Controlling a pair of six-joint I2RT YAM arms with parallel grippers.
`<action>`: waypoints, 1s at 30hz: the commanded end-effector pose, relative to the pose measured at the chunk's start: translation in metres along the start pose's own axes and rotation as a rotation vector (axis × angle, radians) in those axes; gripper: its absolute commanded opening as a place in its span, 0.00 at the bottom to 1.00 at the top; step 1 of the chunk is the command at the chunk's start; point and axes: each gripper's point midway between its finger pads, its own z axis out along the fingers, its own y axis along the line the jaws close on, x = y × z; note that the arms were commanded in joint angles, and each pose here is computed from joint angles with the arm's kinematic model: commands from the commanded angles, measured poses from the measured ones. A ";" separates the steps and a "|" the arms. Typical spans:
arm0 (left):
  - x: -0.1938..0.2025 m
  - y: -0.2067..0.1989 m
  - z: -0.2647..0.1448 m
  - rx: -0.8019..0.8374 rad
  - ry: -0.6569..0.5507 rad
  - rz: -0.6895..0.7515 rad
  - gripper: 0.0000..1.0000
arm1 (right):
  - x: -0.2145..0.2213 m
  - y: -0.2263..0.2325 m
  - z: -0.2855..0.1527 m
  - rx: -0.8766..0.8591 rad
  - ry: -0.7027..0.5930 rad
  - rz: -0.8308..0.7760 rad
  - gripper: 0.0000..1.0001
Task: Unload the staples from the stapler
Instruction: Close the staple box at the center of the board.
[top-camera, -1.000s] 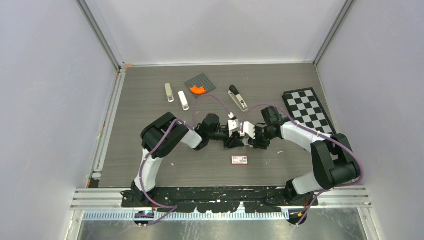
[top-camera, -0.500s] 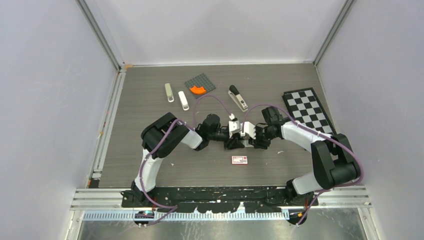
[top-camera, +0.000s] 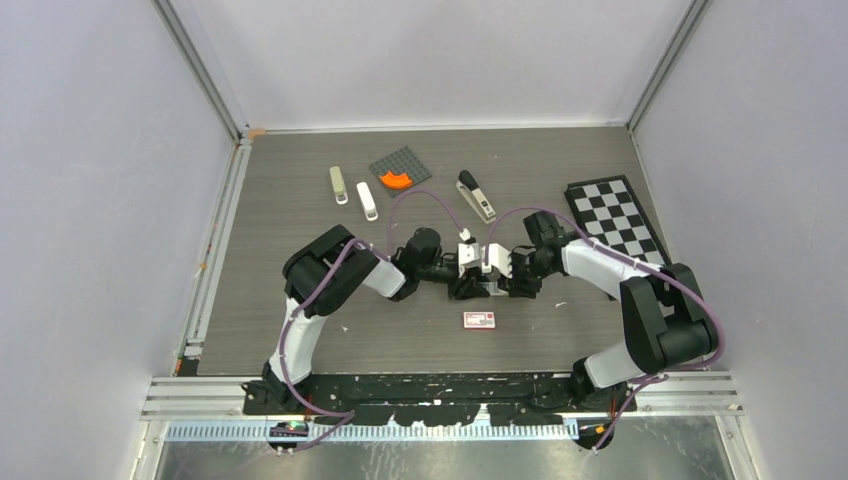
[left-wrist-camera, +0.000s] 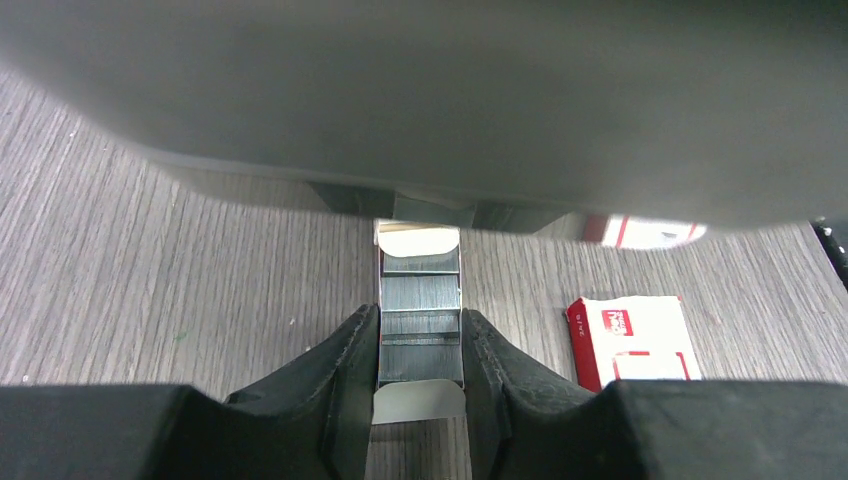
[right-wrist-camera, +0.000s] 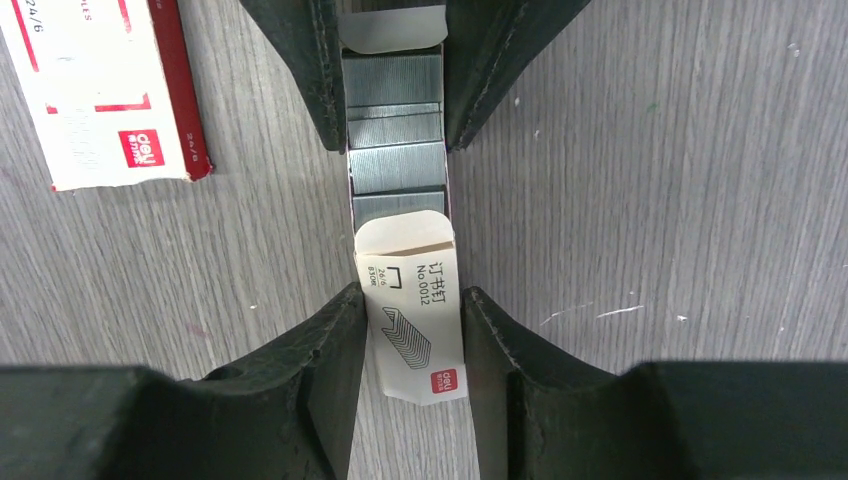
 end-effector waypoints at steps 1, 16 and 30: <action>0.047 -0.047 0.006 0.134 0.115 -0.102 0.36 | 0.001 -0.003 0.003 -0.016 0.016 -0.035 0.45; 0.046 -0.037 0.000 0.054 0.120 -0.079 0.35 | 0.001 -0.005 -0.005 -0.023 0.012 0.020 0.57; 0.036 -0.024 -0.014 -0.018 0.068 -0.095 0.35 | -0.002 -0.008 -0.029 0.047 -0.091 -0.090 0.70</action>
